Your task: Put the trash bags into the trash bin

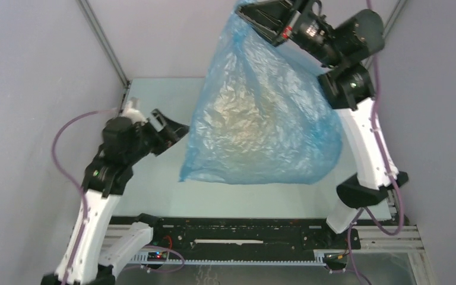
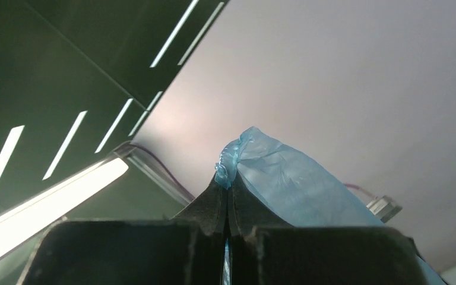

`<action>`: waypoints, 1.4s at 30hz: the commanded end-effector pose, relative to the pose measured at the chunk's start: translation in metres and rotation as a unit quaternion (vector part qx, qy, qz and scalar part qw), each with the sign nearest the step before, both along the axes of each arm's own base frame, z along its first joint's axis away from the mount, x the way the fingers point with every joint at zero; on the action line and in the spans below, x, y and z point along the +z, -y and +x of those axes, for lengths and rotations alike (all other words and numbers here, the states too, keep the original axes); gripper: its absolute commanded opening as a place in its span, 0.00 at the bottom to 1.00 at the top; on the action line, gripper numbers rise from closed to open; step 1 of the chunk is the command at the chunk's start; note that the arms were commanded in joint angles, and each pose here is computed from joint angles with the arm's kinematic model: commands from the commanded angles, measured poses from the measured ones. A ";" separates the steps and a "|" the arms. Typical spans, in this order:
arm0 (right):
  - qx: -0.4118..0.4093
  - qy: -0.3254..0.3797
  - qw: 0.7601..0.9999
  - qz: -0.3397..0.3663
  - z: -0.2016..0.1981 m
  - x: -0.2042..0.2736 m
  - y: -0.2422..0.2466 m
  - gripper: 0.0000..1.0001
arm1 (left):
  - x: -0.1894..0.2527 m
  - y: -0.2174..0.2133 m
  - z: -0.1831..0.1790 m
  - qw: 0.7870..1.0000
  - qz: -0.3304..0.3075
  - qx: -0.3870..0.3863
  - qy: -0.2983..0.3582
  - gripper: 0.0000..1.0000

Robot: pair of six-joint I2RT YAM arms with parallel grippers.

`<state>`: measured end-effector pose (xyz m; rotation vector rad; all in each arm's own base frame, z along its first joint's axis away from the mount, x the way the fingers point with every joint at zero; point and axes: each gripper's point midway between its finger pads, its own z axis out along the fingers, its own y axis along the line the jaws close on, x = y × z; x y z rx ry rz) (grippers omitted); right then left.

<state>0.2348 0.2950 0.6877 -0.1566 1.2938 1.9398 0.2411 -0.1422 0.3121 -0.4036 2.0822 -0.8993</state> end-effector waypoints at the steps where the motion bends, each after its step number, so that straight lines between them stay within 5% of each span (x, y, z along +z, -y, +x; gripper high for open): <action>1: 0.073 0.029 0.991 0.108 -0.026 0.053 -0.003 0.00 | 0.010 -0.043 -0.030 0.997 0.014 0.069 0.031 0.88; 10: 0.078 -0.044 0.992 0.083 0.029 0.007 -0.008 0.00 | 0.035 -0.085 -0.049 0.977 -0.021 0.204 0.058 0.88; 21: -0.037 -0.127 0.991 0.021 0.086 -0.097 0.070 0.00 | 0.064 -0.060 -0.031 0.976 -0.112 0.170 0.077 0.87; 30: -0.071 -0.107 0.992 -0.007 0.088 -0.094 0.098 0.00 | 0.139 -0.050 -0.030 0.978 -0.090 0.120 0.143 0.93; 36: -0.073 -0.098 0.992 -0.029 0.079 -0.096 0.096 0.00 | 0.205 -0.073 -0.047 0.961 -0.037 0.149 0.231 0.94; 42: -0.073 -0.095 0.992 -0.032 0.074 -0.095 0.096 0.00 | 0.198 -0.062 -0.027 0.972 -0.048 0.137 0.183 0.99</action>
